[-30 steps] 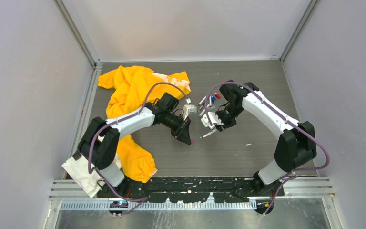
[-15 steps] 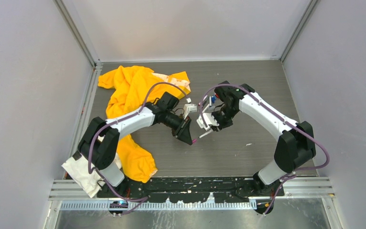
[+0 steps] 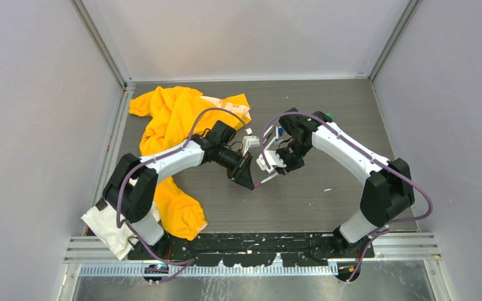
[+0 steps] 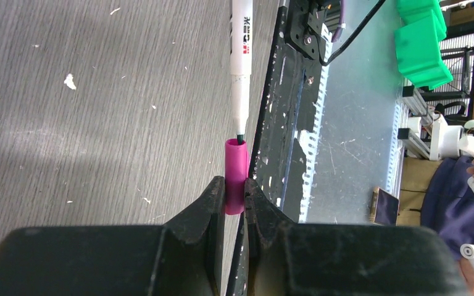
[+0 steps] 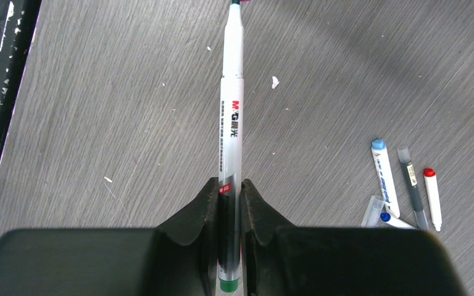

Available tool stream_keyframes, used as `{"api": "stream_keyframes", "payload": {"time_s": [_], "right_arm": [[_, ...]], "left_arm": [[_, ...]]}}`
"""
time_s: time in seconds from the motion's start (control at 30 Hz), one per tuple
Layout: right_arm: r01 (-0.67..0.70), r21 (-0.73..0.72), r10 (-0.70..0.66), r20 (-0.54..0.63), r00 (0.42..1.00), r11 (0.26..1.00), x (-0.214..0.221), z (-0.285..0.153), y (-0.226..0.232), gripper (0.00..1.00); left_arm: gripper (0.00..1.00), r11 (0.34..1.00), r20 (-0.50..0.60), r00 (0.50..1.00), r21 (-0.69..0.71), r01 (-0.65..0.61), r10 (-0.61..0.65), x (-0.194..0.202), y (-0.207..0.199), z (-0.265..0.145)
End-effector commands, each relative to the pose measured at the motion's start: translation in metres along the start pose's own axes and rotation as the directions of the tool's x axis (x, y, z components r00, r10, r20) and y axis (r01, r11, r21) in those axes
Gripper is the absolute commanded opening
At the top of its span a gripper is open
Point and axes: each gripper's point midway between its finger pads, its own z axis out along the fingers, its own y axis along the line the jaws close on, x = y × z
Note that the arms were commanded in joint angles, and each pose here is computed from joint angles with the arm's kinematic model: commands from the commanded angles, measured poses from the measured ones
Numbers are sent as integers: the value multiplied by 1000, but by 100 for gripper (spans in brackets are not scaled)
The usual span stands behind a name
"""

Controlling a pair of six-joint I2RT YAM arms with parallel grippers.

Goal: Insert the pens into the pen caps
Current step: Insert the pen cap onto the pen.

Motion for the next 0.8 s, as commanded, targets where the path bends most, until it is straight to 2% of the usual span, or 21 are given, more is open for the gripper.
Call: {"api": "stream_keyframes", "payload": {"time_s": [0.0,0.53,0.77], "right_arm": [[4,4,-4,18,1000,1000,-7,-1,-2,1],[18,-24,-16,53,998,1000,-23,5,1,1],[1,-48,5,109,994,999,-39,9,5,1]], "left_arm": [[1,998,37,998,36,-52,51,-17,-8,-1],[1,996,35,998,75,-46,44,-19,-11,1],[1,996,40,998,77,-55,52,-23,-10,2]]}}
